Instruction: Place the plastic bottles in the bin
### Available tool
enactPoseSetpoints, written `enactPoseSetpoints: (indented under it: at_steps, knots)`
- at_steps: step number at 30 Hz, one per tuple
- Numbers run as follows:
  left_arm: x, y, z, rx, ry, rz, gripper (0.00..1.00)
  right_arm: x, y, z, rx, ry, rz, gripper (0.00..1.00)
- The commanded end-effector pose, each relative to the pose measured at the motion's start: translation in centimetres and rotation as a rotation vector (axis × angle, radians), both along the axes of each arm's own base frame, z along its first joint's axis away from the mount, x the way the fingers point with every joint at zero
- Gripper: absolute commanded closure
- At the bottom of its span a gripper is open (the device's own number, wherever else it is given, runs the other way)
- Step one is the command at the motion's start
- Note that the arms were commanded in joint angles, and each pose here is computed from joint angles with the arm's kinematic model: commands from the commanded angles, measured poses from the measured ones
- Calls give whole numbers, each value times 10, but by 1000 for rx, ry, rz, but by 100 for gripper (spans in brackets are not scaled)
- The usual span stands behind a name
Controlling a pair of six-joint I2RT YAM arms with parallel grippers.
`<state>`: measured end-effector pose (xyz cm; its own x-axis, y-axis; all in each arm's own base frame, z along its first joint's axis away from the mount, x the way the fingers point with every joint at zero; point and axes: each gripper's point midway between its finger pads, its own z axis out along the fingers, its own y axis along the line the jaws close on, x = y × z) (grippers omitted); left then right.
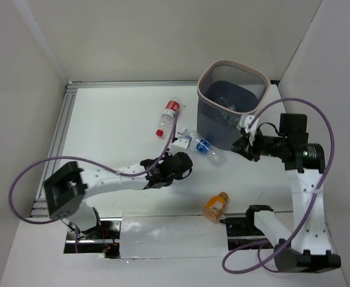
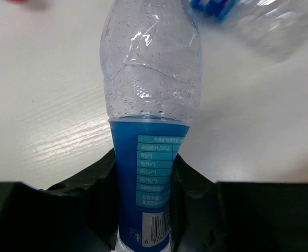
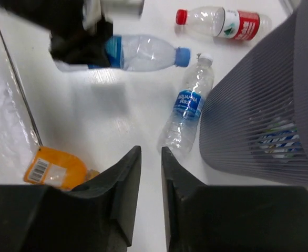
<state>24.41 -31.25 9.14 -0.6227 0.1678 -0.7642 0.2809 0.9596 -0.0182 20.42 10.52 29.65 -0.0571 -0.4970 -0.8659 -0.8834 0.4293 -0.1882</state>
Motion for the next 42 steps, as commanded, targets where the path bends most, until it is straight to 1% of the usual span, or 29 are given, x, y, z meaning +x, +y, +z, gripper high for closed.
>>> enactPoseSetpoints:
  at_steps: [1, 4, 5, 6, 8, 9, 11, 12, 13, 14, 15, 17, 18, 21, 22, 23, 24, 25, 26, 28, 29, 30, 32, 34, 37, 38, 39, 41, 42]
  knots:
    - [-5, -15, 112, -219, -161, -63, 77, -29, 8, 1, -53, -175, 136, 72]
    - [-8, -14, 192, -368, -279, -123, 78, -45, 13, -9, -85, -266, 204, 73]
    - [-6, -17, 227, -422, -348, -151, 78, -48, 15, -12, -100, -295, 233, 73]
    - [-8, -20, 249, -462, -385, -182, 78, -49, 14, -15, -106, -302, 240, 71]
    - [-4, -29, 284, -515, -448, -225, 78, -57, 16, -30, -108, -273, 264, 68]
    - [-5, -38, 324, -588, -504, -273, 78, -58, 18, -34, -109, -270, 281, 67]
    - [13, -56, 341, -617, -527, -300, 78, -66, 19, -49, -106, -217, 304, 67]
    - [13, -65, 374, -685, -562, -349, 78, -67, 19, -53, -108, -207, 310, 67]
    - [29, -79, 392, -729, -583, -369, 77, -67, 18, -58, -116, -186, 311, 67]
    - [36, -74, 394, -730, -596, -352, 77, -68, 18, -63, -114, -171, 312, 67]
    - [48, -94, 403, -759, -598, -379, 77, -67, 16, -64, -124, -169, 307, 67]
    - [73, -106, 413, -794, -626, -368, 76, -71, 15, -72, -131, -162, 303, 67]
    - [90, -124, 413, -824, -620, -365, 74, -70, 13, -74, -143, -169, 296, 67]
    - [123, -137, 413, -859, -646, -315, 68, -74, 10, -83, -166, -174, 283, 65]
    - [129, -138, 427, -913, -654, -272, 68, -74, 10, -86, -165, -164, 284, 63]
    - [150, -148, 406, -894, -648, -249, 62, -76, 8, -88, -174, -168, 279, 61]
    - [158, -153, 402, -894, -654, -231, 58, -78, 8, -94, -171, -145, 281, 57]
    - [165, -149, 412, -911, -684, -190, 56, -78, 8, -94, -176, -154, 287, 46]
    - [179, -163, 386, -866, -661, -178, 54, -78, 8, -97, -175, -144, 288, 40]
    - [190, -165, 382, -852, -664, -133, 35, -79, 7, -101, -182, -132, 285, 29]
    - [195, -169, 367, -812, -644, -135, 30, -79, 7, -104, -181, -123, 285, 19]
    - [203, -172, 348, -780, -625, -105, 22, -78, 7, -107, -181, -121, 286, 15]
    - [209, -170, 340, -767, -619, -96, 15, -80, 8, -112, -184, -140, 312, 5]
    - [207, -168, 342, -777, -615, -93, 9, -86, 9, -120, -196, -153, 365, 2]
    - [203, -161, 360, -792, -623, -116, 4, -89, 11, -138, -217, -162, 441, 0]
    - [196, -156, 375, -799, -640, -135, 4, -90, 14, -143, -234, -193, 505, 0]
    - [190, -150, 390, -812, -652, -135, 1, -91, 12, -157, -260, -164, 535, 0]
    - [181, -141, 386, -762, -615, -146, 1, -91, 12, -167, -311, -187, 628, 0]
    - [158, -121, 416, -774, -641, -159, 1, -93, 10, -178, -323, -148, 662, 0]
